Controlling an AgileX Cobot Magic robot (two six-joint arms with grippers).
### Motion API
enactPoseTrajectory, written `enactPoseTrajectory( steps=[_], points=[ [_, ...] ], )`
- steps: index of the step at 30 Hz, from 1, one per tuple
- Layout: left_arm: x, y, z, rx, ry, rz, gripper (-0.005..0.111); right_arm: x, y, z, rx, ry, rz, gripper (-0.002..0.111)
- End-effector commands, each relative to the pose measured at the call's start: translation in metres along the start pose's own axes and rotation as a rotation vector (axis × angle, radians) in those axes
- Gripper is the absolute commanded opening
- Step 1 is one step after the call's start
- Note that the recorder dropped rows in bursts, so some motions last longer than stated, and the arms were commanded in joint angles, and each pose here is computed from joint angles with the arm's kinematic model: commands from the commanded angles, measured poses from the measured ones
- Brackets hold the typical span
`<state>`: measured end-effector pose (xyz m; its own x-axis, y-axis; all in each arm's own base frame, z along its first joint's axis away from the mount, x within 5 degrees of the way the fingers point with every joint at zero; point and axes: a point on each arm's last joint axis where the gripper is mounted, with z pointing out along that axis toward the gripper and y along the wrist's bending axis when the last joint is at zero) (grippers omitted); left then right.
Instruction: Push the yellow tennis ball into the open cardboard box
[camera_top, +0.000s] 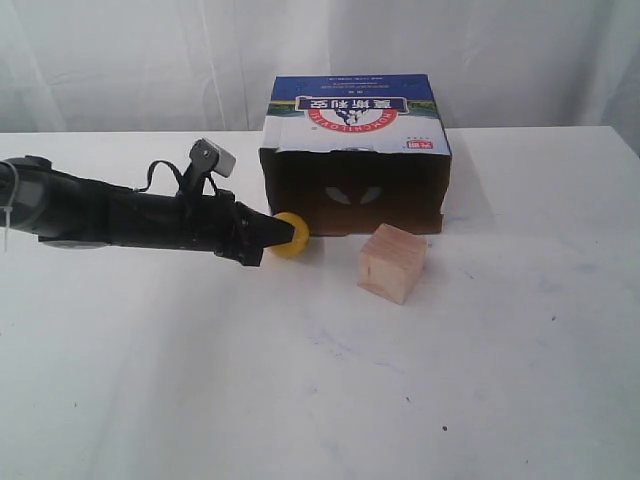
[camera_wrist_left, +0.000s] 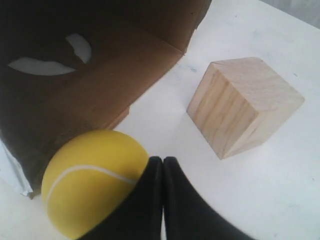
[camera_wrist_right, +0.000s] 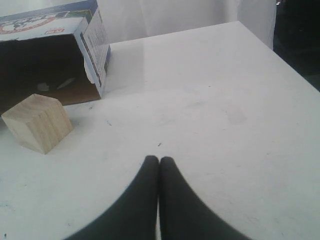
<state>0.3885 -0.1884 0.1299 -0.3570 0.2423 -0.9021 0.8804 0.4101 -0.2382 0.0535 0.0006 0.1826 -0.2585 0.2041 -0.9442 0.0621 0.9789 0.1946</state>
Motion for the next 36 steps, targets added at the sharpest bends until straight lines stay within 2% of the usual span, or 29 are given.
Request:
enactPoseTrajectory(
  steps=[1, 10, 13, 15, 16, 18, 19, 21, 23, 27, 36],
  points=[
    [-0.001, -0.002, 0.002, 0.036, -0.042, 0.116, 0.000, 0.000, -0.001, 0.000, 0.008, -0.016, -0.006, 0.000],
    [0.011, -0.012, 0.022, 0.073, -0.006, 0.139, 0.000, 0.000, -0.001, 0.000, 0.008, -0.016, -0.006, 0.000],
    [-0.001, -0.021, 0.018, 0.145, -0.068, 0.113, 0.000, 0.000, -0.001, 0.000, 0.008, -0.016, -0.006, 0.000],
    [-0.005, -0.029, 0.007, 0.193, -0.010, 0.103, 0.000, 0.000, -0.001, 0.000, 0.008, -0.016, -0.006, 0.000],
    [-0.006, -0.031, 0.001, 0.176, 0.014, 0.099, 0.000, 0.000, -0.001, 0.000, 0.008, -0.016, -0.006, 0.000],
    [-0.009, -0.020, -0.014, 0.023, 0.037, 0.089, 0.000, 0.000, -0.001, 0.000, 0.008, -0.016, -0.006, 0.000],
    [-0.009, -0.008, -0.019, -0.094, 0.036, 0.070, 0.000, 0.000, -0.001, 0.000, 0.008, -0.016, -0.006, 0.000],
    [-0.006, -0.001, -0.022, -0.162, 0.065, 0.102, 0.000, 0.000, -0.001, 0.000, 0.008, -0.016, -0.006, 0.000],
    [-0.003, 0.002, -0.020, -0.173, 0.079, 0.120, 0.000, 0.000, -0.001, 0.000, 0.008, -0.016, -0.006, 0.000],
    [0.000, 0.000, -0.016, -0.122, 0.058, 0.137, 0.000, 0.000, -0.001, 0.000, 0.008, -0.016, -0.006, 0.000],
    [0.004, 0.013, -0.002, -0.093, 0.037, 0.141, 0.000, 0.000, -0.001, 0.000, 0.008, -0.016, -0.006, 0.000]
  ],
)
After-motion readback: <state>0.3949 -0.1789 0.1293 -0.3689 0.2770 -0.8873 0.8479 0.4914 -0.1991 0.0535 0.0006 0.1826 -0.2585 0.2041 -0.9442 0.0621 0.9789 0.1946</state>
